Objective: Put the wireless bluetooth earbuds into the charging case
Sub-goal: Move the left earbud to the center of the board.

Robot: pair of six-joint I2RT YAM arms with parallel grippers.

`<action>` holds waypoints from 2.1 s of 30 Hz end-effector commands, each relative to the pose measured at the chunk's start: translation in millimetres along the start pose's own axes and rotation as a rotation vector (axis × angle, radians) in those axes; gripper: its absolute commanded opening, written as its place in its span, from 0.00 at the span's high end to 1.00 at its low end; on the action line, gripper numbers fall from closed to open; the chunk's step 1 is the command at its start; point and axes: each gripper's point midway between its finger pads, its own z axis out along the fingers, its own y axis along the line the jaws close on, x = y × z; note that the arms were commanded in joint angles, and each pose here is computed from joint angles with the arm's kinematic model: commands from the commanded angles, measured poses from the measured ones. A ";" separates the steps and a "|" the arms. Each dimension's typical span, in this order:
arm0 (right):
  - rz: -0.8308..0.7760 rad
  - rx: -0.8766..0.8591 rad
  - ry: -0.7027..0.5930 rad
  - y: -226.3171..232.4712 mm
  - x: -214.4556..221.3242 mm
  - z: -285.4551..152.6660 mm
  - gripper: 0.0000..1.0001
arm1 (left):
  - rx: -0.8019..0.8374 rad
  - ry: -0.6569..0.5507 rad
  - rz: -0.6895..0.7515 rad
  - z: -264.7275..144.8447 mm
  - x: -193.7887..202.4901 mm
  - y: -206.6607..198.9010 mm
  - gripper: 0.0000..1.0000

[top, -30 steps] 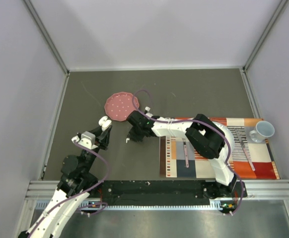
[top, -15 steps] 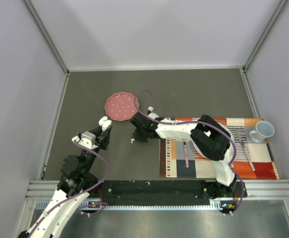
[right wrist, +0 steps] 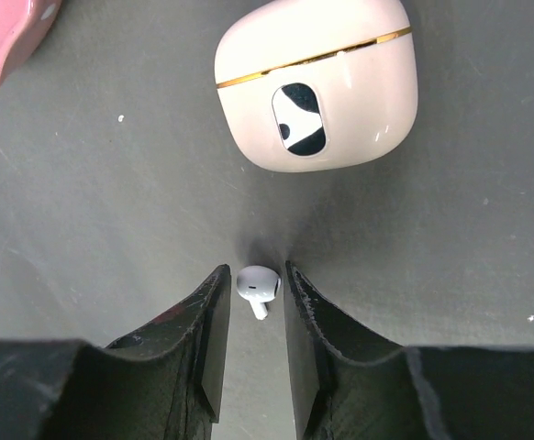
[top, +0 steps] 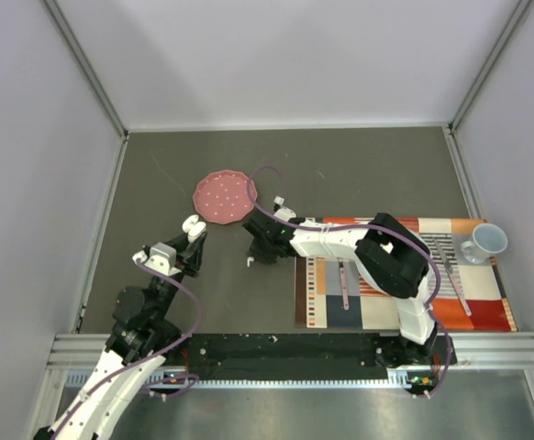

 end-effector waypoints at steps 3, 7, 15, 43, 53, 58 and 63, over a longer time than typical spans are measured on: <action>-0.032 0.018 -0.004 2.3 -1.0 -0.6 0.70 | -0.030 -0.222 -0.030 -18.3 -58.1 8.0 1.00; -0.031 0.017 0.002 3.9 0.1 0.9 0.70 | -0.033 -0.224 -0.029 -18.3 -58.4 8.6 1.00; -0.024 0.019 0.015 7.4 2.5 4.7 0.70 | -0.038 -0.223 -0.028 -18.3 -58.3 9.5 1.00; -0.282 0.096 -0.069 -14.3 -8.0 2.3 0.75 | -0.045 -0.211 -0.035 -17.9 -54.8 10.6 1.00; -0.447 0.095 -0.054 -17.8 -9.3 2.2 0.71 | -0.047 -0.209 -0.038 -18.2 -54.7 10.7 1.00; -0.489 0.079 -0.064 -12.0 -12.8 0.5 0.68 | -0.046 -0.208 -0.041 -18.2 -54.4 10.6 1.00; -0.498 0.071 -0.063 -10.5 -12.8 -0.2 0.67 | -0.049 -0.209 -0.040 -18.4 -55.1 11.2 1.00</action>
